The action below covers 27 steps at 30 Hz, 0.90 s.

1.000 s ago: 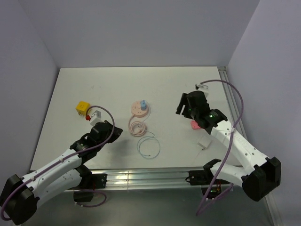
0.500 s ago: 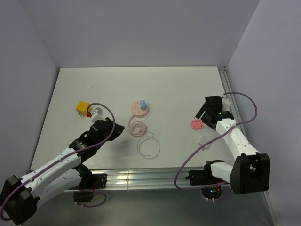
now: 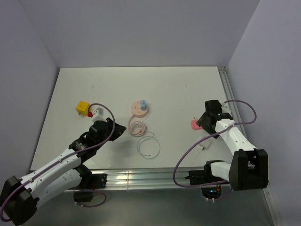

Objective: Insert the plug

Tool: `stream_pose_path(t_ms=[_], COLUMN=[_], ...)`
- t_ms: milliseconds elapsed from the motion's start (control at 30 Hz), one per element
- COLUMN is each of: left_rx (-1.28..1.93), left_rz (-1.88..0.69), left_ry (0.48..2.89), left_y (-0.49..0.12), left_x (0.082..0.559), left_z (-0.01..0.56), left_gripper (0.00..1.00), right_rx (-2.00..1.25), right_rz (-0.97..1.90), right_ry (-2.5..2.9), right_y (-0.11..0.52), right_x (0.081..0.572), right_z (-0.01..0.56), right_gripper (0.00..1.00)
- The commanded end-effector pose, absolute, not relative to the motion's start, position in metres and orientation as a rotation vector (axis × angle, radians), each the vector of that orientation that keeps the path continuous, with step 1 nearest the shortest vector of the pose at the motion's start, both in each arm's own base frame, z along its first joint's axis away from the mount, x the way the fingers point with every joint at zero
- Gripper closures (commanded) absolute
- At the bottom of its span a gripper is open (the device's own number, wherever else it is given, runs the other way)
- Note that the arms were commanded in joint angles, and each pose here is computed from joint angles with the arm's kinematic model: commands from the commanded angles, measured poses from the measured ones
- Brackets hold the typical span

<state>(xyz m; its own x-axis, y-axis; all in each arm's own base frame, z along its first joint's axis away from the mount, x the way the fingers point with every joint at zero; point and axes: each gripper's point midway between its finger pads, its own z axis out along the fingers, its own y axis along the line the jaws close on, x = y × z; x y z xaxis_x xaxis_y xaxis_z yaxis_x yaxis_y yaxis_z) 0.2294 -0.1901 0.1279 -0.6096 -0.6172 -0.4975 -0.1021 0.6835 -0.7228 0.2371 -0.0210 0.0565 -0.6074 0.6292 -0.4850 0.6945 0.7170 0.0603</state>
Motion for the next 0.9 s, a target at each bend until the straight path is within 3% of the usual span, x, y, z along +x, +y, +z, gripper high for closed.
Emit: stream_pose_path(t_ms=[0, 600, 867], left_rx=[-0.523, -0.518, -0.521], left_rz=[-0.902, -0.917, -0.929], left_ry=[2.073, 2.039, 2.038], left_y=[-0.195, -0.194, -0.197], left_x=[0.233, 0.235, 0.236], left_z=[0.138, 0.153, 0.152], left_gripper=[0.72, 0.72, 0.73], right_rx=[1.057, 1.040, 0.963], right_rz=[-0.128, -0.231, -0.149], right_ry=[2.501, 2.630, 2.676], right_y=[-0.011, -0.010, 0.003], right_x=[0.223, 0.213, 0.220], right_z=[0.046, 0.019, 0.015], right_gripper=[0.16, 0.22, 0.26])
